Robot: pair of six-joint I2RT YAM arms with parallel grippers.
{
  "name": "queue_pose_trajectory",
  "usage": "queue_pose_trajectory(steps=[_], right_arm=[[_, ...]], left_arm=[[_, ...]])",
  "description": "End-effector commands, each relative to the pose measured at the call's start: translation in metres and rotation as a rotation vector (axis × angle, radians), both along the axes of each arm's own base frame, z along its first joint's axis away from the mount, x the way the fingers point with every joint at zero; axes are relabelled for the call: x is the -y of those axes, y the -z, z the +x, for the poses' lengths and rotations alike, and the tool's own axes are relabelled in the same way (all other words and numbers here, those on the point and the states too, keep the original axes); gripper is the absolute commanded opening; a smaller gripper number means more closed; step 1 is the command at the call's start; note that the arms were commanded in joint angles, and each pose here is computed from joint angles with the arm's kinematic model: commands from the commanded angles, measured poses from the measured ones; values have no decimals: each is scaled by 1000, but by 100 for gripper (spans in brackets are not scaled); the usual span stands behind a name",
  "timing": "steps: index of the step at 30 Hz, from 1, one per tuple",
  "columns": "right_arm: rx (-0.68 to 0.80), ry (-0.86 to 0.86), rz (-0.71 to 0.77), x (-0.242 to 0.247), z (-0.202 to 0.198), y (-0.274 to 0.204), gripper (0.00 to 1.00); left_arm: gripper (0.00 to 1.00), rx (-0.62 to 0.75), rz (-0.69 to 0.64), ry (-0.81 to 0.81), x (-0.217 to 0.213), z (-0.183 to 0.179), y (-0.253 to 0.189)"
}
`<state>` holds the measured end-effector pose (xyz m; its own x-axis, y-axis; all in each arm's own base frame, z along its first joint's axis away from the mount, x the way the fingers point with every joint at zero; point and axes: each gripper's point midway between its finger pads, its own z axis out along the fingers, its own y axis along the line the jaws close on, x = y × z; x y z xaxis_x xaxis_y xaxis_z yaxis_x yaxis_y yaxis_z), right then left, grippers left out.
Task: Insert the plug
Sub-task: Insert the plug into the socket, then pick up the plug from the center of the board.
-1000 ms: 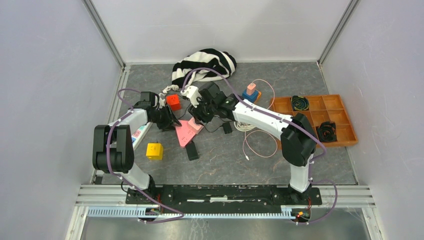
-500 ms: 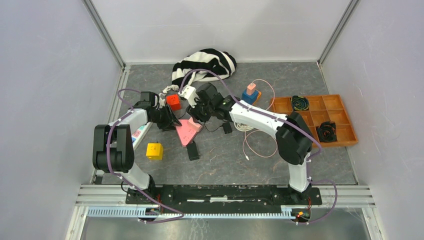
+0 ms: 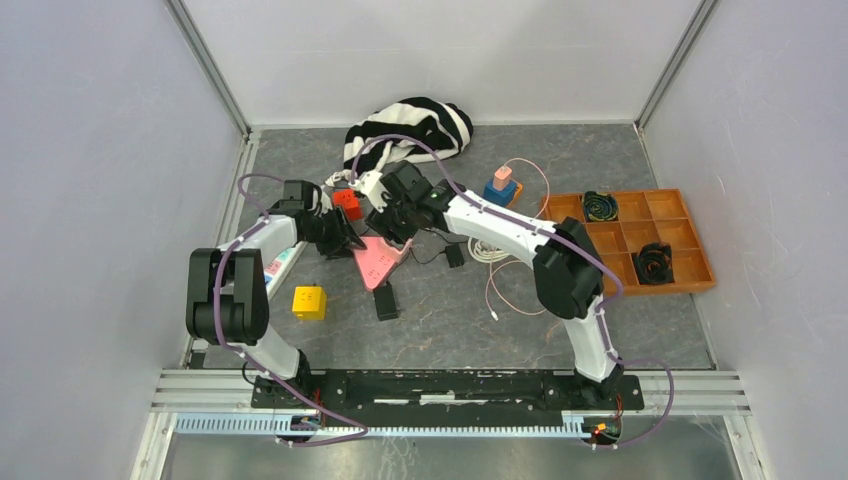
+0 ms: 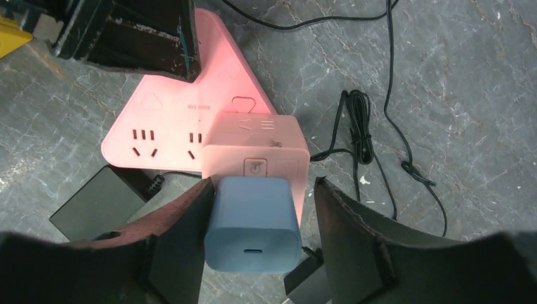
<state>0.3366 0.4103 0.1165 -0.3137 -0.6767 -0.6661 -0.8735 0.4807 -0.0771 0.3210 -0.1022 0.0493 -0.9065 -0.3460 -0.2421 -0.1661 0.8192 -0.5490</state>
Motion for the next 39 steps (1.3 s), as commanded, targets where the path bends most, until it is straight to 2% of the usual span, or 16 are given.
queue_pose_trajectory(steps=[1,6,10,12,14,19,20,21,24,30,39], right_arm=[[33,56,-23,11,17,-45,68],[107,71,102,18,20,-94,85],[125,79,170,29,7,-106,98],[116,104,201,36,-2,-104,98],[111,132,250,43,-11,-101,98],[141,215,388,55,-42,-100,98],[146,239,403,58,-48,-94,98],[150,243,420,57,-56,-90,98],[151,256,458,52,-77,-79,98],[77,317,466,29,-108,-33,88],[37,442,444,-8,-114,11,90]], left_arm=[[50,62,-61,-3,13,18,-18],[50,65,-90,-7,17,20,-18],[58,100,-48,-17,10,28,-33],[63,139,-32,-25,8,32,-47],[72,179,-10,-40,3,34,-61],[83,246,34,-67,-5,26,-82],[96,254,43,-74,-7,23,-85],[99,265,52,-82,-9,19,-87],[100,289,91,-119,-18,7,-90],[100,337,174,-236,-43,-11,-94],[100,288,159,-236,-44,-25,-65]])
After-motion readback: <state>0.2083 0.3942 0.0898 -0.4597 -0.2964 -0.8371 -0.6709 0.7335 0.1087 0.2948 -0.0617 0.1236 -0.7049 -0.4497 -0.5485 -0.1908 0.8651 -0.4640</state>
